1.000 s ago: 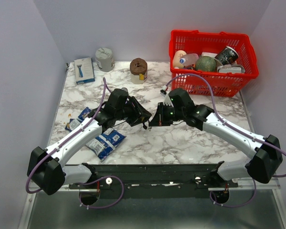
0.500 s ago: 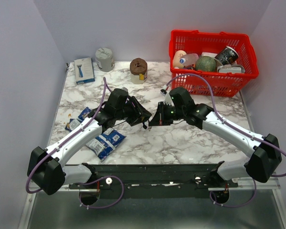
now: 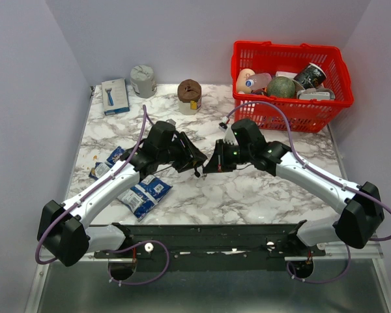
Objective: Unlock with the key
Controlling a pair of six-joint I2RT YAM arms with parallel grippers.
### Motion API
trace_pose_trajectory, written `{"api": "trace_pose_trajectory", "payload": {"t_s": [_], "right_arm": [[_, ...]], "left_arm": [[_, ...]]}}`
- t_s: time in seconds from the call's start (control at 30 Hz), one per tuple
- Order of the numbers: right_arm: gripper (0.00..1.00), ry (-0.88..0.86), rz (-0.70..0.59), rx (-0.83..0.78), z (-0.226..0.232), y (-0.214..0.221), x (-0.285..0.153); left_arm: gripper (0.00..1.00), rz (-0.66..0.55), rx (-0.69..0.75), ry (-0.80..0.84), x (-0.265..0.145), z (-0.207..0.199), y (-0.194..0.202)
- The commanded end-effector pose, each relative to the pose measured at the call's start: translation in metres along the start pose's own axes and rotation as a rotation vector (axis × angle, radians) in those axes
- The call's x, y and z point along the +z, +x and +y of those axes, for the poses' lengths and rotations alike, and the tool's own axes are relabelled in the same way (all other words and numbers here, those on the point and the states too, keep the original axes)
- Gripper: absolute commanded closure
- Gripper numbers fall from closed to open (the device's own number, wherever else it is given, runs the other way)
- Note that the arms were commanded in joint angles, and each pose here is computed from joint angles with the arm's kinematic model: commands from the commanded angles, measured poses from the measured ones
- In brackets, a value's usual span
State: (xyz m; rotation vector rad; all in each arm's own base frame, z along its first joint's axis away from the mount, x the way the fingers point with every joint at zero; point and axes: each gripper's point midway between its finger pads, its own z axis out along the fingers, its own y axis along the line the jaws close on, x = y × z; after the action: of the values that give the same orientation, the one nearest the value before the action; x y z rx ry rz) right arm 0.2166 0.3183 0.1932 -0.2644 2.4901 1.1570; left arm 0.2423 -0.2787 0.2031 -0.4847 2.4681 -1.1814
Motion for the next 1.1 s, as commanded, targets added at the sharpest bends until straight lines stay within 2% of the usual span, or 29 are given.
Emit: {"api": "trace_pose_trajectory", "payload": {"t_s": [0.0,0.37,0.63,0.87,1.07], "right_arm": [[0.99,0.011,-0.008,0.018,-0.009,-0.008,0.006],[0.99,0.013,-0.042,0.025,-0.013,-0.025,-0.002],[0.99,0.077,-0.106,-0.002,-0.017,-0.047,-0.012],[0.99,0.115,-0.192,0.032,-0.031,-0.066,-0.033],[0.99,0.098,-0.193,0.045,-0.03,-0.066,-0.041]], "left_arm": [[1.0,0.106,0.075,0.104,-0.01,-0.033,0.02],[1.0,0.169,0.16,0.111,-0.005,-0.047,0.032],[1.0,0.19,0.21,0.096,-0.002,-0.056,0.036],[1.0,0.187,0.224,0.085,-0.002,-0.058,0.034],[1.0,0.163,0.223,0.064,-0.002,-0.057,0.029]]}}
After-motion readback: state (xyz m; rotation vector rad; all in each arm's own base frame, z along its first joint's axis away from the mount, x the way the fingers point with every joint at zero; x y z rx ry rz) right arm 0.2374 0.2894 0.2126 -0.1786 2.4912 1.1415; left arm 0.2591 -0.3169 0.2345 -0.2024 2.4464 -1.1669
